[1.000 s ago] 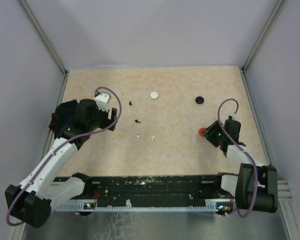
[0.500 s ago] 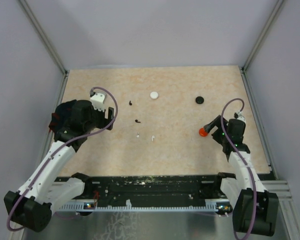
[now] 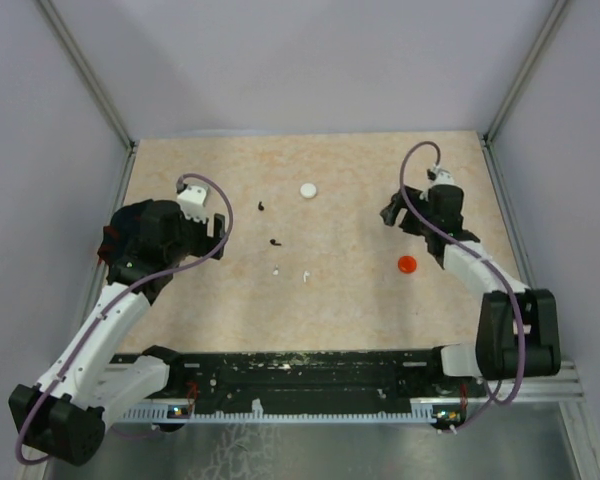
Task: Insert the wireless bluetooth earbuds into the charging case
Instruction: Place the charging case at the center of the board, then pick up the charging case at the center of the board.
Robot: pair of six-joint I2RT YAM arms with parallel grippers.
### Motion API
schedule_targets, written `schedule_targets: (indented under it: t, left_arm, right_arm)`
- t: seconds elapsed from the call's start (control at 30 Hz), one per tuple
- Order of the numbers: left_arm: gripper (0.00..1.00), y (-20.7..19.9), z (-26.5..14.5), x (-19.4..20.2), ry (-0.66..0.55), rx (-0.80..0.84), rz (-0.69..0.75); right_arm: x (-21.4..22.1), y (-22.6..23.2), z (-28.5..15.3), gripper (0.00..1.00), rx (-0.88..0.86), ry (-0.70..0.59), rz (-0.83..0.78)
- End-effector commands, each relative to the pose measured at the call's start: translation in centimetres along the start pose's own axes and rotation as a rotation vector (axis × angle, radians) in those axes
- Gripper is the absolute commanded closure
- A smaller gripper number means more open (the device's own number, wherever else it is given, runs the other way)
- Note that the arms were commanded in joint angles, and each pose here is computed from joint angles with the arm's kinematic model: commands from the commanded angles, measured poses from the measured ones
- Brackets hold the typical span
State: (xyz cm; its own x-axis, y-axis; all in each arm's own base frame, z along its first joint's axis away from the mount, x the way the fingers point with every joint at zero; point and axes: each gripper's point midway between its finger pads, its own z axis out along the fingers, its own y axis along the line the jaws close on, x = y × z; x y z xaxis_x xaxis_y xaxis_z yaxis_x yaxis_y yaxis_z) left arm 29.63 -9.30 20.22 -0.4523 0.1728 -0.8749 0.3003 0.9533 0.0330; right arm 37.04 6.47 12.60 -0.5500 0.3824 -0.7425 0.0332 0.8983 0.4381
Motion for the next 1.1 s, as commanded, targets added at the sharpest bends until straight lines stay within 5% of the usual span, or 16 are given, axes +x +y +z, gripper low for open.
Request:
schedule_targets:
  t: [0.0, 0.43, 1.07]
  left_arm:
    - [0.14, 0.3, 0.2, -0.2, -0.015, -0.008, -0.015]
    - [0.14, 0.9, 1.2, 0.9, 0.033, -0.014, -0.030]
    - [0.14, 1.2, 2.0, 1.7, 0.065, -0.014, -0.038]
  right_arm:
    - [-2.3, 5.0, 3.6, 0.22, -0.181, -0.044, -0.193]
    - [0.8, 13.8, 14.9, 0.22, -0.390, 0.042, -0.712]
    - [6.4, 18.1, 22.4, 0.24, -0.489, 0.154, -0.974]
